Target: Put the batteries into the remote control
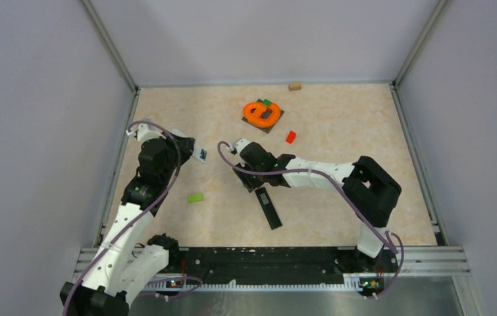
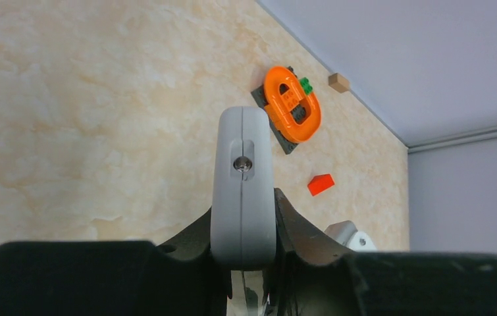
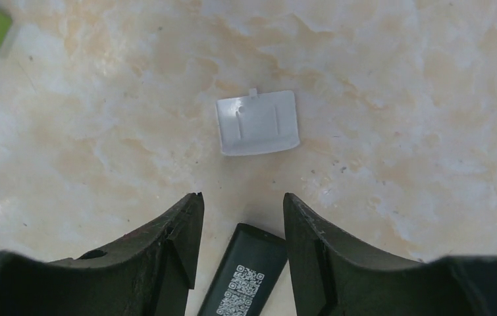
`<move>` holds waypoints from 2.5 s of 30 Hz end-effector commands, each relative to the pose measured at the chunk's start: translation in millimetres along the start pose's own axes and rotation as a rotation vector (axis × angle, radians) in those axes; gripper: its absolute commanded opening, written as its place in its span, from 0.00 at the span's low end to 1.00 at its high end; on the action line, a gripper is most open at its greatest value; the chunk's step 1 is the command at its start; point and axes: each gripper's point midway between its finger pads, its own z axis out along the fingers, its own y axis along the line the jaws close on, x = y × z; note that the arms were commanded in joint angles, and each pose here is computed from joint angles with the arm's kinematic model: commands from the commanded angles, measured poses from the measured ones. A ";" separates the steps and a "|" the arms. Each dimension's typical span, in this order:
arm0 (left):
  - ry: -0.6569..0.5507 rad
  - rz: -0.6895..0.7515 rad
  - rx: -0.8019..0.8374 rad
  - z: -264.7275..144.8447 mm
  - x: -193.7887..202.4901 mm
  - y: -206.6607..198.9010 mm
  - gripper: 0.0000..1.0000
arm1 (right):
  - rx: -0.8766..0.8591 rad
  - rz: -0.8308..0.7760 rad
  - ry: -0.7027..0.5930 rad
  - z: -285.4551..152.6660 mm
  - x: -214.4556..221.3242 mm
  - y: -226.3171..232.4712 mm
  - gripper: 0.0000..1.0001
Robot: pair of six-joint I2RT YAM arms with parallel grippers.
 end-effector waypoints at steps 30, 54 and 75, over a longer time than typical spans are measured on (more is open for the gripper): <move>-0.197 0.055 -0.155 -37.1 -77.5 14.5 0.00 | -0.132 -0.738 0.236 61.6 1.7 -3.6 0.21; -0.198 0.043 -0.137 -38.4 -75.6 14.3 0.00 | 0.149 0.284 0.091 35.3 -49.8 -52.6 0.35; -0.184 0.044 -0.135 -35.6 -69.4 18.1 0.00 | 0.136 0.337 0.211 56.0 -18.8 -41.0 0.27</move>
